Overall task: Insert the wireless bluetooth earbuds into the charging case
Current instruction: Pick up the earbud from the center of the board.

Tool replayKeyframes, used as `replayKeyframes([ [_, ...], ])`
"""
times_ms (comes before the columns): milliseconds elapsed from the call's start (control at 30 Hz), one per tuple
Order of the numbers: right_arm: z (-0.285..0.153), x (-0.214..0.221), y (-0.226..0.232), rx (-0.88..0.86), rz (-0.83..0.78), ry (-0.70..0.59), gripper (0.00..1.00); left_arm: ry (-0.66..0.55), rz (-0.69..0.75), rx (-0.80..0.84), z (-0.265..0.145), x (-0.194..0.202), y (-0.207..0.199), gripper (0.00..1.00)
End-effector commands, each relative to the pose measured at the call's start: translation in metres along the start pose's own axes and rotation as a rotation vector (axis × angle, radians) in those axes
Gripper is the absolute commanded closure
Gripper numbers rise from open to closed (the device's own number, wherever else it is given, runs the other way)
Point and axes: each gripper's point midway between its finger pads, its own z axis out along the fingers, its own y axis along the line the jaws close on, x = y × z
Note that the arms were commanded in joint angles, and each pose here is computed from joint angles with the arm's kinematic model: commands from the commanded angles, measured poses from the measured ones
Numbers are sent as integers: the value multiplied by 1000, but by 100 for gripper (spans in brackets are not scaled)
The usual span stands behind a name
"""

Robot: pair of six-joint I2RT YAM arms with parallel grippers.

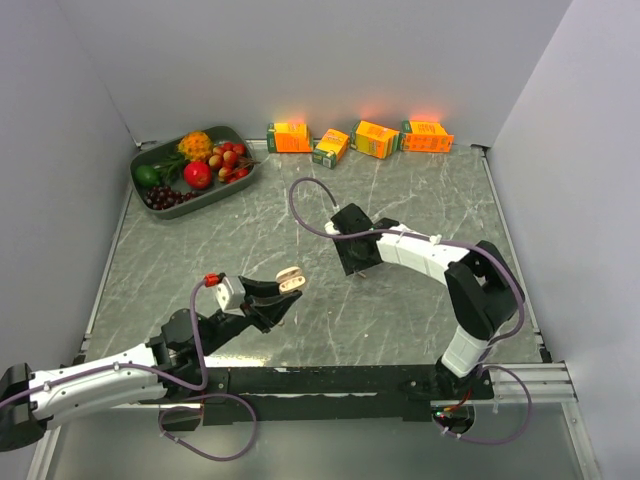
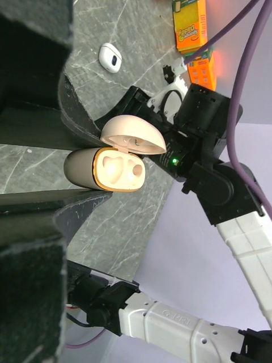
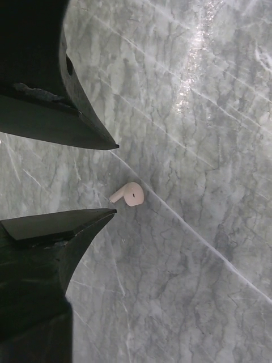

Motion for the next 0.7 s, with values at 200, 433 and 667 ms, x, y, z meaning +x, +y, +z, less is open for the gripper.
replayKeyframes([
  [200, 15, -13, 1, -15, -1, -10, 47, -21, 13, 13, 4, -12, -6, 99],
  [433, 21, -11, 0, -26, 14, -3, 50, -12, 11, 11, 4, -9, -6, 99],
  [667, 26, -6, 3, -39, 23, 18, 55, -5, 10, 12, 5, -7, -6, 99],
])
